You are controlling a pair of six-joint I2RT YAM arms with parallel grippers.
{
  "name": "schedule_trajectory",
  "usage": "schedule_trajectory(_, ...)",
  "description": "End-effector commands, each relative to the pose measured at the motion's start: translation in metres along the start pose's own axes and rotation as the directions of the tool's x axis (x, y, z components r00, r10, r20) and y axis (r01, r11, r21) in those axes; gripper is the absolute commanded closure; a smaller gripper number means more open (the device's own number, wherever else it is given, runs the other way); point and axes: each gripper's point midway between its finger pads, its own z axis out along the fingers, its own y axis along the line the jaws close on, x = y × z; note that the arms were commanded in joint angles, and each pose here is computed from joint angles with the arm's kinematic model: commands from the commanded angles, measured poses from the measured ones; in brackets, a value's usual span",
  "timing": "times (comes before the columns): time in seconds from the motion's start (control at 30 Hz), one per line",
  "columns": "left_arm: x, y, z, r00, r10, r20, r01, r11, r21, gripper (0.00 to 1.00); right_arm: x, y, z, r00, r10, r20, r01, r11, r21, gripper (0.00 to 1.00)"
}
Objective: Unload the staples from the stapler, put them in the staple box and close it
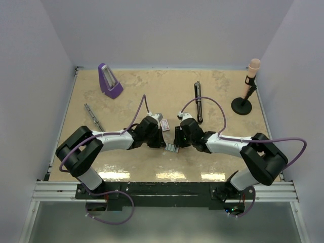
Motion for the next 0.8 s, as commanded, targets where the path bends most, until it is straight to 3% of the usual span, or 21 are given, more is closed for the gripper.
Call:
schedule_trajectory(0.0,-0.004,-0.004,0.002,1.0,-0.015,0.016,0.015,1.0,0.023,0.86,-0.011,0.008,-0.007,0.999,-0.008,0.04,0.009,0.999,-0.037,0.68)
schedule_trajectory(0.43,0.002,-0.017,-0.002,0.999,-0.051,-0.001,0.051,0.993,0.104,0.86,-0.043,0.011,-0.024,0.993,-0.001,0.122,0.001,1.0,-0.002,0.58)
schedule_trajectory(0.53,-0.011,-0.024,-0.01,0.998,-0.045,0.037,0.041,0.993,0.113,0.87,-0.05,0.012,-0.026,0.992,-0.002,0.13,0.001,1.0,0.006,0.55)
schedule_trajectory(0.77,-0.054,0.001,-0.049,0.986,-0.002,0.164,0.008,0.999,-0.041,0.83,-0.089,0.021,-0.02,0.982,-0.032,0.188,0.024,0.999,0.046,0.33)
